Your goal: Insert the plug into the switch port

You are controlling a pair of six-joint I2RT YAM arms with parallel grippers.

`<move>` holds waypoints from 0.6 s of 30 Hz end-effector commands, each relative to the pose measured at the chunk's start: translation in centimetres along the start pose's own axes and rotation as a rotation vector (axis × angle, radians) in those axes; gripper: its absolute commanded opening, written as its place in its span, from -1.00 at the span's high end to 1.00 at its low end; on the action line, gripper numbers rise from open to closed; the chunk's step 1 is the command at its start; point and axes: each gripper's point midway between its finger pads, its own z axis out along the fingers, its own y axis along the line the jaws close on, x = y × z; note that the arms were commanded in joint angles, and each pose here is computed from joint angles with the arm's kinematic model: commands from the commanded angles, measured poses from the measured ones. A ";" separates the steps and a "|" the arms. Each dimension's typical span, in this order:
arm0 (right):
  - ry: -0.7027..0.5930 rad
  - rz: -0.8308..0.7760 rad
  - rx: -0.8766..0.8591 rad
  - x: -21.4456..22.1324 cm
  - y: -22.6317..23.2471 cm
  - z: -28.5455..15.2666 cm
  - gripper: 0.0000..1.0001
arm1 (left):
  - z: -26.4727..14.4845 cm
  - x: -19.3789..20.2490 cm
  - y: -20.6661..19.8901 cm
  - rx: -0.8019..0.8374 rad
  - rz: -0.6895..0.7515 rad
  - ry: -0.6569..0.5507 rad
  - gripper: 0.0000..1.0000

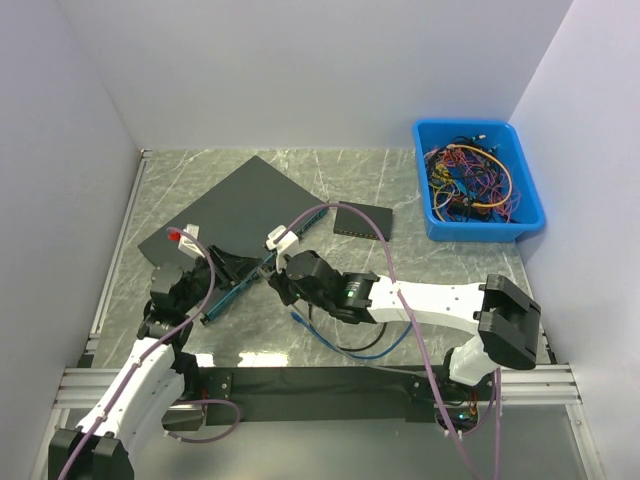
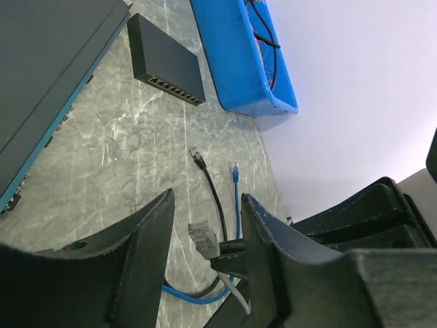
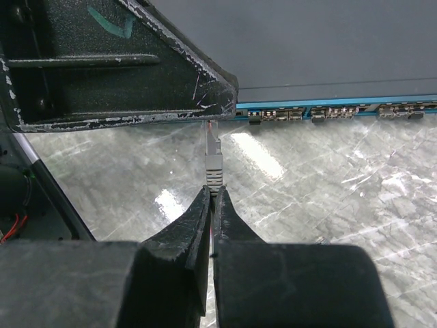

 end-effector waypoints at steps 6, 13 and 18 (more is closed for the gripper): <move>-0.080 0.039 0.005 -2.6 -0.1 -0.6 1.00 | 0.3 0.1 -0.3 0.021 0.021 -0.003 0.17; -0.098 0.053 0.001 -3.0 0.0 -0.6 1.00 | 0.6 0.3 -0.7 0.031 0.015 0.001 0.27; -0.103 0.063 -0.001 -2.9 0.0 -0.5 1.00 | 0.8 0.6 -1.0 0.031 0.015 0.010 0.34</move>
